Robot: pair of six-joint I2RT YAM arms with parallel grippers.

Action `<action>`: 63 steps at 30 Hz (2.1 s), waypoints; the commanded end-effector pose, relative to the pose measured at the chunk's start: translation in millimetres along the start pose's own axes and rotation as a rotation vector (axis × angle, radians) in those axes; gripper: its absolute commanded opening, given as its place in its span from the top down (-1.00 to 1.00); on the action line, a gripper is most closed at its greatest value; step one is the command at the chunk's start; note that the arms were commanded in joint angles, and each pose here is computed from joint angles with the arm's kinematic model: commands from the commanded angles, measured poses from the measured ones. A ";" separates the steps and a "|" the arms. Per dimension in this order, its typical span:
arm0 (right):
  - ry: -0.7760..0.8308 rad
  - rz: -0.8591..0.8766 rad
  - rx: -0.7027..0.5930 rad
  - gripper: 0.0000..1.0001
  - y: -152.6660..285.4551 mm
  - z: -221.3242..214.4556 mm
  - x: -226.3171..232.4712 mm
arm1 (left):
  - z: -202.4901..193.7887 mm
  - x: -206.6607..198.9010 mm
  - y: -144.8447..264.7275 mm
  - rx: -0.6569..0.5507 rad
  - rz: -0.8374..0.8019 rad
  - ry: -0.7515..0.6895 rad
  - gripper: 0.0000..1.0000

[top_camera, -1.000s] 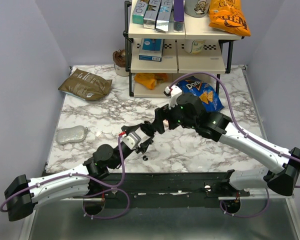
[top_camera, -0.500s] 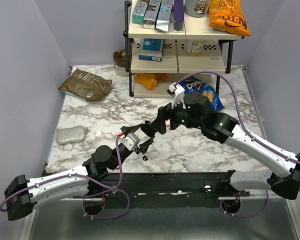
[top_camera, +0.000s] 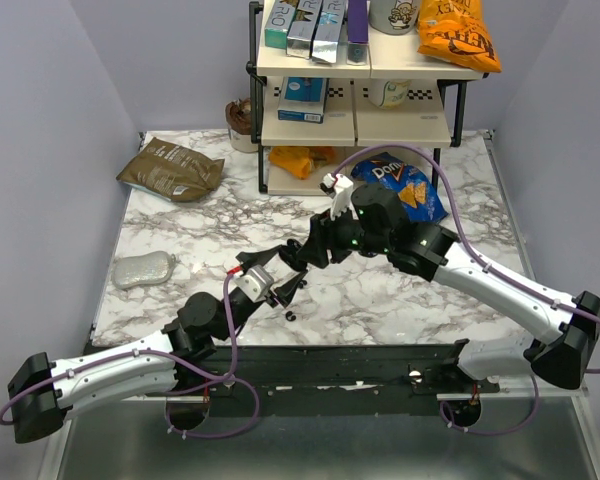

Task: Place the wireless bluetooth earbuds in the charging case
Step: Open the charging case.

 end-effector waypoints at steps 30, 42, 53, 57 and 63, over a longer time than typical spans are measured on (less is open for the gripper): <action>0.213 0.068 -0.107 0.99 41.8 22.0 10.0 | 4.0 -1.1 -10.9 0.164 0.055 0.055 -0.97; 0.433 -0.058 -0.235 0.99 70.5 22.3 -6.0 | 39.1 -18.1 -4.7 0.107 -0.127 0.222 -0.98; 0.670 -0.060 -0.336 0.99 108.2 31.4 -1.4 | 73.1 -7.0 -11.7 0.197 -0.758 0.611 -0.97; 0.662 -0.026 -0.288 0.99 103.3 29.7 2.3 | 74.5 -2.3 -26.2 0.194 -0.764 0.576 -0.97; 0.651 0.003 -0.248 0.99 90.7 24.6 5.2 | 80.0 1.6 -40.6 0.187 -0.774 0.534 -0.97</action>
Point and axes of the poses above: each gripper's point midway between its finger pads, its own y axis back along the fingers, its own x axis along the line the jaws close on, z = x × y, the point moved 7 cm from there along y, back along the fingers, and after that the axes turned 3 degrees about y, right-handed, at the moved point
